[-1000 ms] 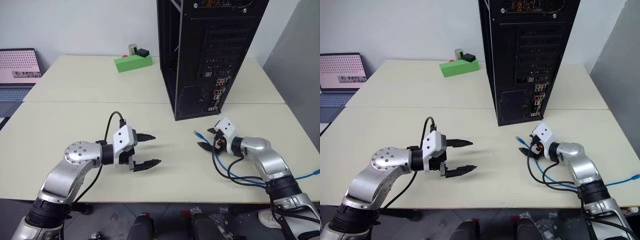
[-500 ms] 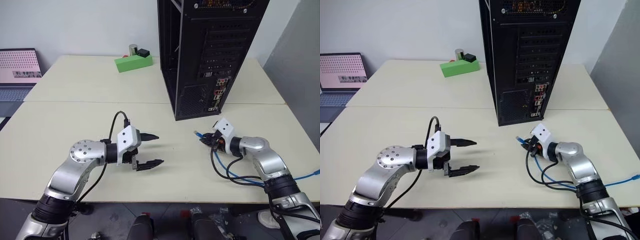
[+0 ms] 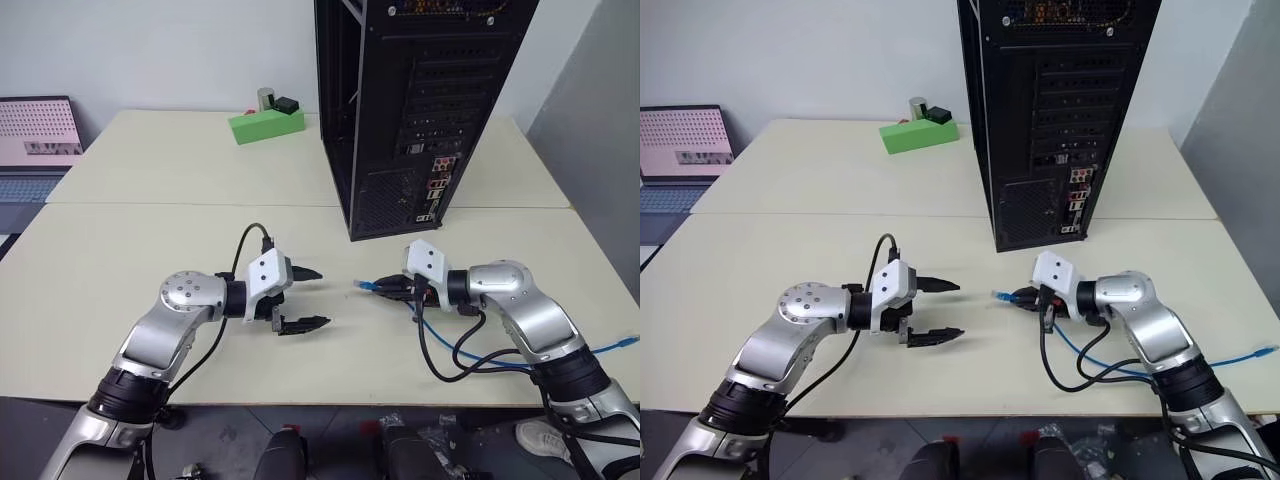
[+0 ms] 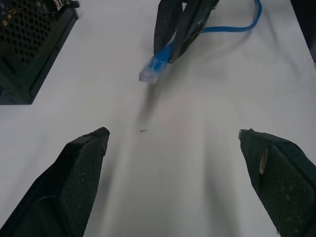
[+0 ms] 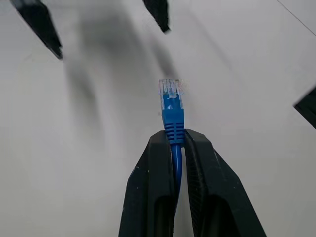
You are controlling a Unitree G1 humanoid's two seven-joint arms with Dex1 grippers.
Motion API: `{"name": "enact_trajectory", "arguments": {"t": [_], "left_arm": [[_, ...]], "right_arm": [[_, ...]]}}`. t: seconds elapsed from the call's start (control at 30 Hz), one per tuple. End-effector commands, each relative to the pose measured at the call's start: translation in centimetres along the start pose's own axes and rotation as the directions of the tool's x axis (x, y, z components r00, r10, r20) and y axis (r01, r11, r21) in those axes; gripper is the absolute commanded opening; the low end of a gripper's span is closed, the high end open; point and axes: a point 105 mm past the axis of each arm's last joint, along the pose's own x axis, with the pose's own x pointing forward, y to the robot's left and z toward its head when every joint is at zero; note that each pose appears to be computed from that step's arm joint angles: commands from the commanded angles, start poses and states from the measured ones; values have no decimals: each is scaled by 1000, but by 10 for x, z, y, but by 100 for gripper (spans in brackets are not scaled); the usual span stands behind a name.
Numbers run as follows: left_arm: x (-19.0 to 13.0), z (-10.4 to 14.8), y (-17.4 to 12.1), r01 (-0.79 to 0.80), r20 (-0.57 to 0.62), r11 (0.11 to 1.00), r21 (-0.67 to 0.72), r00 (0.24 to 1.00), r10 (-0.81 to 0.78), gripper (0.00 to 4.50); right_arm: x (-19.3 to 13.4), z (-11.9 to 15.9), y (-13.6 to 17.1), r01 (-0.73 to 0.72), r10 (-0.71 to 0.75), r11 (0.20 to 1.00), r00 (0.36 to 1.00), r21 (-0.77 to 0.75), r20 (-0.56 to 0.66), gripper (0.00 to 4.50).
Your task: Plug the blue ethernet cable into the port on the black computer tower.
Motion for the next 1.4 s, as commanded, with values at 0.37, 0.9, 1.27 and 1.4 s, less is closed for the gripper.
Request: {"name": "enact_trajectory", "arguments": {"t": [0.37, 0.9, 1.27, 1.4], "left_arm": [[17, 16, 0, 82, 53, 995, 61, 995, -85, 389], [29, 16, 3, 86, 60, 991, 105, 994, -93, 66], [33, 9, 2, 54, 61, 957, 284, 995, -74, 29], [35, 12, 2, -8, 100, 897, 443, 994, -41, 27]], "right_arm": [[4, 24, 15, -49, 50, 991, 999, -122, 6, 5], [5, 23, 18, -55, 53, 988, 999, -147, -11, 5], [-9, 17, 11, -67, 60, 982, 997, -174, -50, 204], [-30, 12, 6, -55, 52, 995, 998, -79, -40, 300]]}}
